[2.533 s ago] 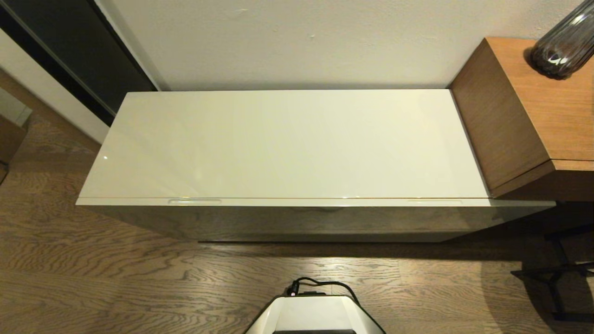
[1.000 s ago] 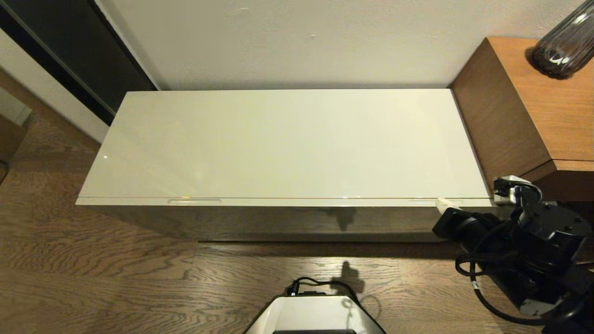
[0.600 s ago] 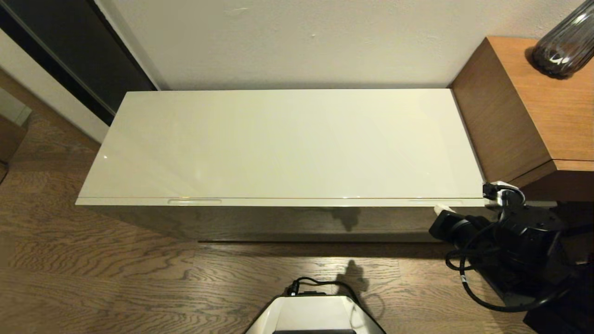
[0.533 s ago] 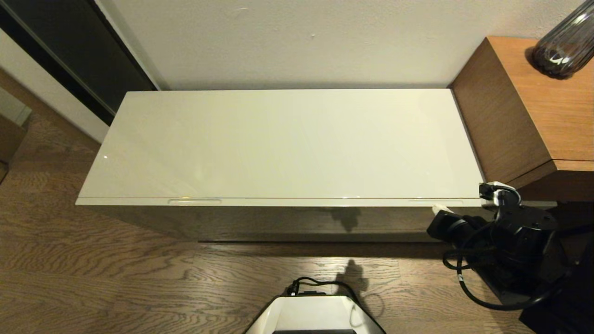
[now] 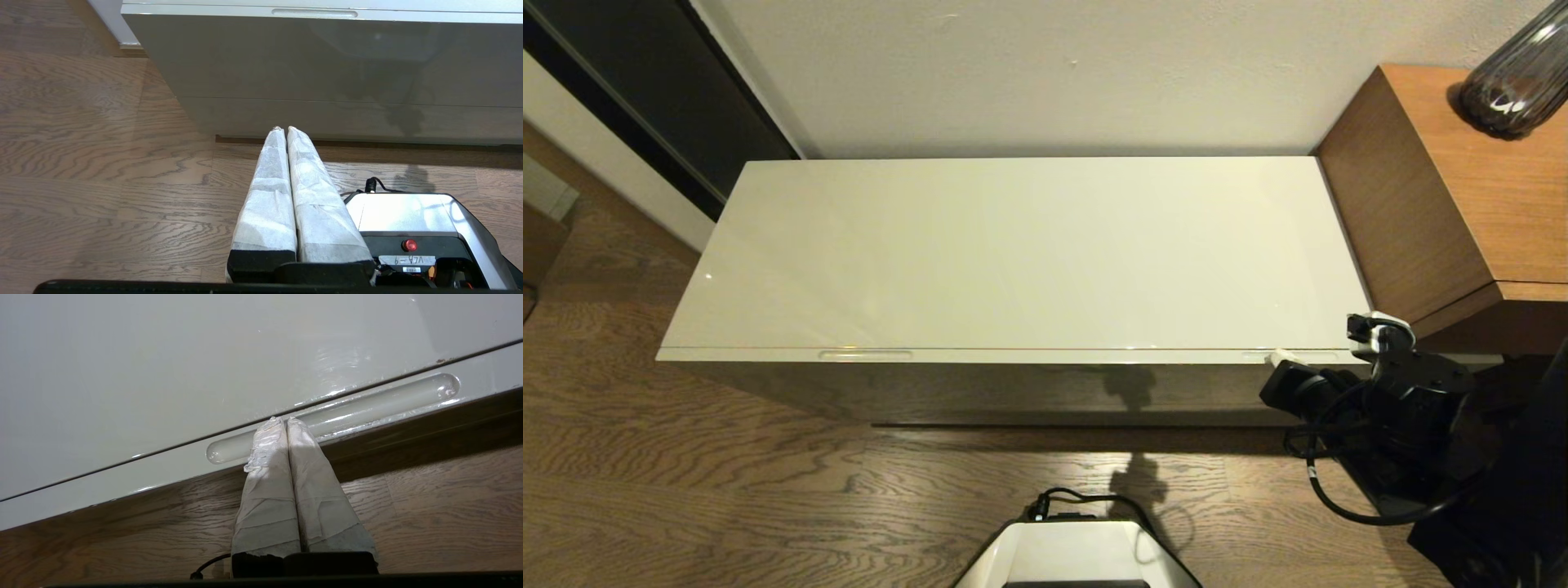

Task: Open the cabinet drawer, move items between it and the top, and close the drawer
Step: Open the drawer

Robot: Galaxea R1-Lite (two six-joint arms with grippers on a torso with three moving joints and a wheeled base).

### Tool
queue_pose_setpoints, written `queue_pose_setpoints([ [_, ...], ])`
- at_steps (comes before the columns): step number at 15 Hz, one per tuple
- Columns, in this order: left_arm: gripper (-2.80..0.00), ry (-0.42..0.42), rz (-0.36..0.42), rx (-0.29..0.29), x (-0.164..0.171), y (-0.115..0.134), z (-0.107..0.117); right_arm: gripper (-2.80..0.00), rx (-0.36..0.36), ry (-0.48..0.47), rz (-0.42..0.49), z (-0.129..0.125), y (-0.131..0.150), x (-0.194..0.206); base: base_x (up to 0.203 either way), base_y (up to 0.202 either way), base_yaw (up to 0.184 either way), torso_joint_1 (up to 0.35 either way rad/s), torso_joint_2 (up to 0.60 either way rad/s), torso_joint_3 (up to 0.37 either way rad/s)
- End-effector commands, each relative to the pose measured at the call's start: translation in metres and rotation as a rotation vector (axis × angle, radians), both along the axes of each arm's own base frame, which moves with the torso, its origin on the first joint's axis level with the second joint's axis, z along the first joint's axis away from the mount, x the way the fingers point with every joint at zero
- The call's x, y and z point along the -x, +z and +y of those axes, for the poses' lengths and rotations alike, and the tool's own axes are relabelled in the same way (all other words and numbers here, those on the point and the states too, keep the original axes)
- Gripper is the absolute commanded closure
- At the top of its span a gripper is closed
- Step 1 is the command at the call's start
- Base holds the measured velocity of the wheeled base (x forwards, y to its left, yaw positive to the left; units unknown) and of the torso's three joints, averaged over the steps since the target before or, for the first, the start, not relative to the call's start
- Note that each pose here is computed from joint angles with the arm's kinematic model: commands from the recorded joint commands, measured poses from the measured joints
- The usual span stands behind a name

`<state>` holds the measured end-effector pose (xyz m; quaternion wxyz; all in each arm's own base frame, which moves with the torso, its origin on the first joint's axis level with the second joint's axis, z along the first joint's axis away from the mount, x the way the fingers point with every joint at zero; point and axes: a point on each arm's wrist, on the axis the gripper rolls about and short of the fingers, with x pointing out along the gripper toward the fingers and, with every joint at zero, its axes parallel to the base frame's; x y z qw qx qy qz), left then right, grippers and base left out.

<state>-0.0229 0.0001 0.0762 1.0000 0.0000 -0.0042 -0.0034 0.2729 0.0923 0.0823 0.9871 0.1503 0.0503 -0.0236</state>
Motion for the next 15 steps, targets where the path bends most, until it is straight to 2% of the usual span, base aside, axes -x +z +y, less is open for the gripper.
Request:
queue_pose_setpoints([
  [1,0.0,-0.001,0.001,0.0,0.0,0.0,0.0,0.0,-0.002,-0.013,0.009,-0.002,-0.005,-0.003,0.0,0.0,0.0,0.0,0.0,0.0],
  [6,0.0,-0.001,0.001,0.0,0.0,0.0,0.0,0.0,-0.021,-0.031,0.048,-0.005,-0.017,-0.008,0.0,0.0,0.0,0.0,0.0,0.0],
  [10,0.0,0.0,0.001,0.0,0.0,0.0,0.0,0.0,-0.028,0.021,0.063,-0.006,-0.018,-0.003,0.0,0.0,0.0,0.0,0.0,0.0],
  [15,0.0,0.001,0.001,0.0,0.0,0.0,0.0,0.0,-0.013,0.022,0.108,-0.01,-0.021,0.01,0.0,0.0,0.0,0.0,0.0,0.0],
])
